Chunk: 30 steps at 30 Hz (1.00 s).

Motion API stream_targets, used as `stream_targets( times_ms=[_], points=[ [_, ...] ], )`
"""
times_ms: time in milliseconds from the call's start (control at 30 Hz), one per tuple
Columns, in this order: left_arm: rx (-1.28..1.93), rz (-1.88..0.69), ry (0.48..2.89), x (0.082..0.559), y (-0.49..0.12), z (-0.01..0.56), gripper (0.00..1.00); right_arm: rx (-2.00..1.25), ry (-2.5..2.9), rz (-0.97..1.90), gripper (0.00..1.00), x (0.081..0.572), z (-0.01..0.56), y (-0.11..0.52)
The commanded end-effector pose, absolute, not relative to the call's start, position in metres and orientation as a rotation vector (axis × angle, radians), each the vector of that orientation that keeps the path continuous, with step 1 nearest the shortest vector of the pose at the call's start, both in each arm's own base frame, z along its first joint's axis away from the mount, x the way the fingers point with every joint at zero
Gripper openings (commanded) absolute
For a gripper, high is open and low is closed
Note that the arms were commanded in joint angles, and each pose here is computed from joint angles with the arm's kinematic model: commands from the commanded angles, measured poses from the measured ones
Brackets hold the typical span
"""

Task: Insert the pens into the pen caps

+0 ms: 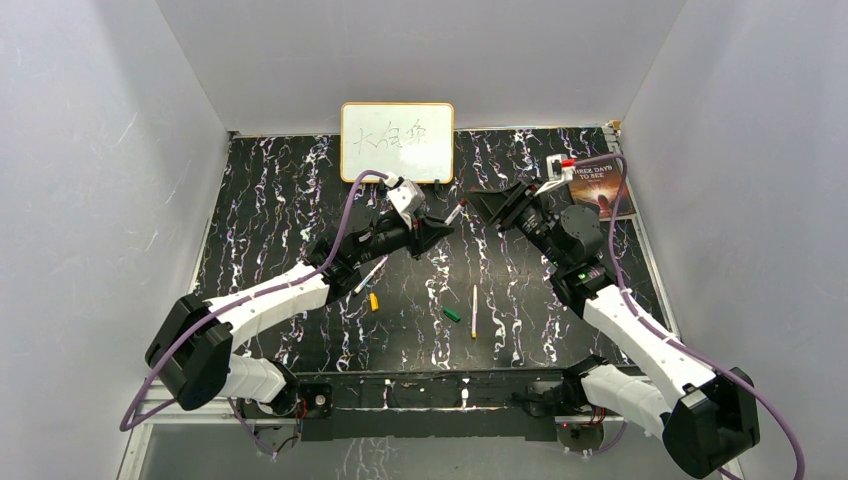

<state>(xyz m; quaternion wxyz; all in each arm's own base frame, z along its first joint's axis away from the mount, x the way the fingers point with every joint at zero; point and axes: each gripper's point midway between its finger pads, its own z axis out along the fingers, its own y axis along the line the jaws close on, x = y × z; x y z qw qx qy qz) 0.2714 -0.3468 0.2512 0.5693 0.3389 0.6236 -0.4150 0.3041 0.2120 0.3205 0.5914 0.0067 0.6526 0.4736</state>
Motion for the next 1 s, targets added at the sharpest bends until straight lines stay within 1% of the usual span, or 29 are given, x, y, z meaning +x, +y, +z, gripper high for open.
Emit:
stream_targets(
  times_ms=[0, 400, 500, 633, 867, 967],
  points=[
    [0.824, -0.997, 1.367, 0.262, -0.348, 0.285, 0.00, -0.029, 1.389, 1.100, 0.49, 0.301, 0.369, 0.210],
    [0.813, -1.007, 1.361, 0.258, -0.346, 0.289, 0.00, -0.053, 1.425, 1.109, 0.47, 0.309, 0.362, 0.219],
    [0.811, -1.011, 1.363, 0.258, -0.346, 0.290, 0.00, -0.056, 1.430, 1.109, 0.44, 0.309, 0.361, 0.220],
    [0.803, -1.008, 1.367, 0.260, -0.346, 0.289, 0.00, -0.058, 1.434, 1.110, 0.36, 0.309, 0.360, 0.220],
    [0.773, -1.004, 1.369, 0.263, -0.346, 0.293, 0.00, -0.060, 1.462, 1.109, 0.35, 0.308, 0.350, 0.221],
    [0.768, -1.007, 1.367, 0.264, -0.346, 0.295, 0.00, -0.055, 1.478, 1.103, 0.21, 0.309, 0.345, 0.221]
  ],
)
